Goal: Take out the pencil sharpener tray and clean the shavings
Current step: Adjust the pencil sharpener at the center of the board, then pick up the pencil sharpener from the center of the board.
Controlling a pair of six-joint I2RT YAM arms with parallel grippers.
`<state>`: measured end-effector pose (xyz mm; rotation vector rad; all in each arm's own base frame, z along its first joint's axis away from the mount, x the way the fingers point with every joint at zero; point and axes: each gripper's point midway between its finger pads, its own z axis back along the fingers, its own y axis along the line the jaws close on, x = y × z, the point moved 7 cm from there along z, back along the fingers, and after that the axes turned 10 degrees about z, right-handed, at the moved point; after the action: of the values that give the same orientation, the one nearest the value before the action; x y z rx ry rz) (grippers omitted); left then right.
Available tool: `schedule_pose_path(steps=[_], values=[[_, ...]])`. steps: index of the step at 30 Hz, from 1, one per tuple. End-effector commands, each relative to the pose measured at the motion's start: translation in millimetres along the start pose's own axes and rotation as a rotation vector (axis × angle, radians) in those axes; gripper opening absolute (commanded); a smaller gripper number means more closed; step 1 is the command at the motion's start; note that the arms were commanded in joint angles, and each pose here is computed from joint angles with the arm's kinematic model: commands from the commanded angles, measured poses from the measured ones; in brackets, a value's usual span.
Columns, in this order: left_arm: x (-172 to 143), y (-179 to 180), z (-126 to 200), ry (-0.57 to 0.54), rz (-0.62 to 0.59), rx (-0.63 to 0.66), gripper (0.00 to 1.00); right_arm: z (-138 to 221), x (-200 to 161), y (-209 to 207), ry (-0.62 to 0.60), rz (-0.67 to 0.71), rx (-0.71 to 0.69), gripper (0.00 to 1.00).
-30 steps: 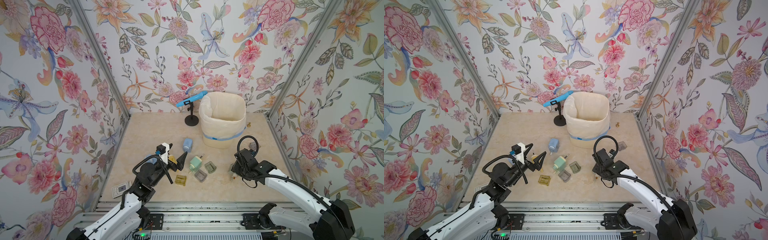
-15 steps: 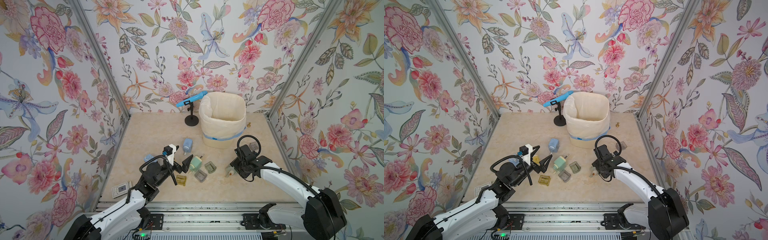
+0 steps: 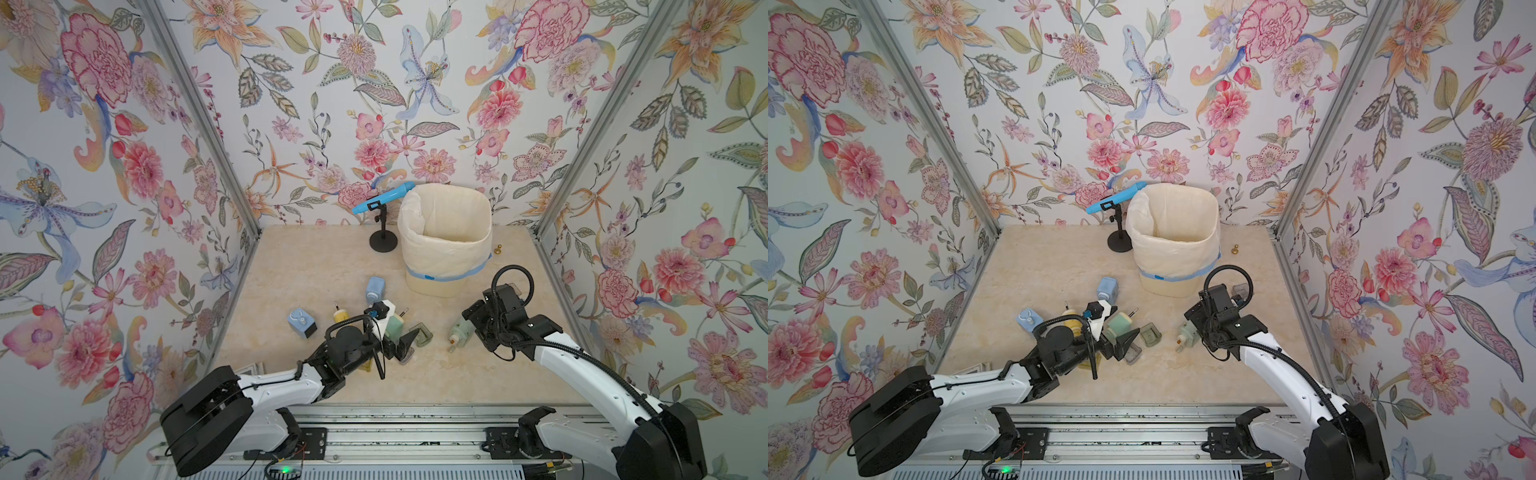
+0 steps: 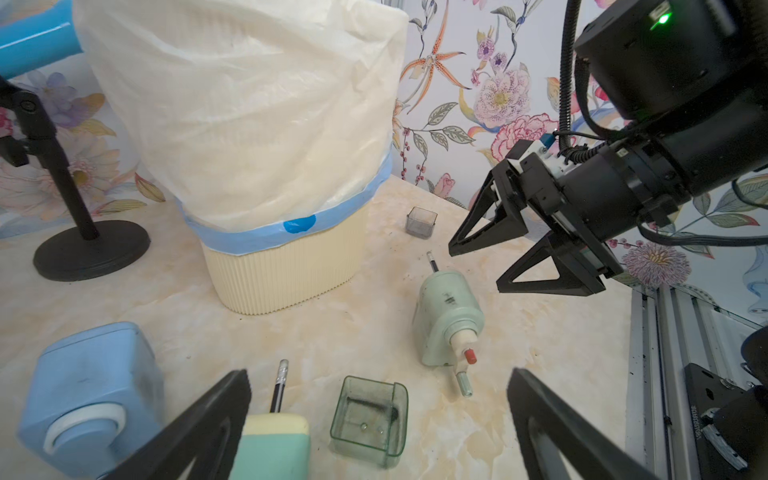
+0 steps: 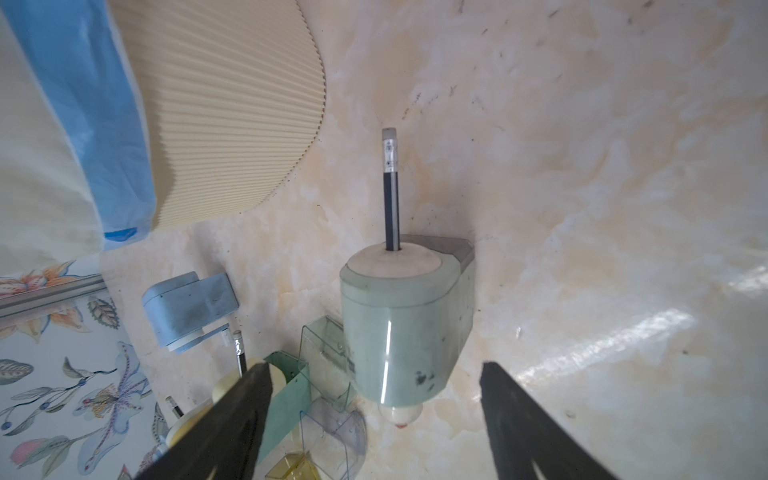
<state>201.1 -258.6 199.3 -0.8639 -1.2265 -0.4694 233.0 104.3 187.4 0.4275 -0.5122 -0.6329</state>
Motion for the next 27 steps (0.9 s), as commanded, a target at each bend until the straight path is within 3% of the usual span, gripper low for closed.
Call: schedule_pose_path(steps=[1,6,11,15,19,22,27], values=[[16,-25,-16,-0.110,0.029,-0.045,1.00,10,0,-20,-0.023,0.012,-0.024,0.82],[-9,-50,-48,-0.121,0.076,0.006,1.00,39,15,-52,-0.149,-0.015,-0.019,0.82],[-27,-72,-56,-0.271,0.089,0.026,1.00,64,34,-73,-0.259,-0.056,0.034,0.84],[-52,-82,-89,-0.230,0.071,0.038,1.00,77,45,-79,-0.286,-0.059,0.075,0.84],[-65,-84,-104,-0.272,0.070,0.076,1.00,86,47,-70,-0.309,-0.014,0.095,0.86],[-75,-86,-122,-0.210,0.039,0.128,1.00,93,47,-66,-0.329,0.002,0.113,0.86],[-88,-84,-137,-0.199,0.052,0.179,1.00,96,45,-64,-0.338,0.012,0.127,0.88]])
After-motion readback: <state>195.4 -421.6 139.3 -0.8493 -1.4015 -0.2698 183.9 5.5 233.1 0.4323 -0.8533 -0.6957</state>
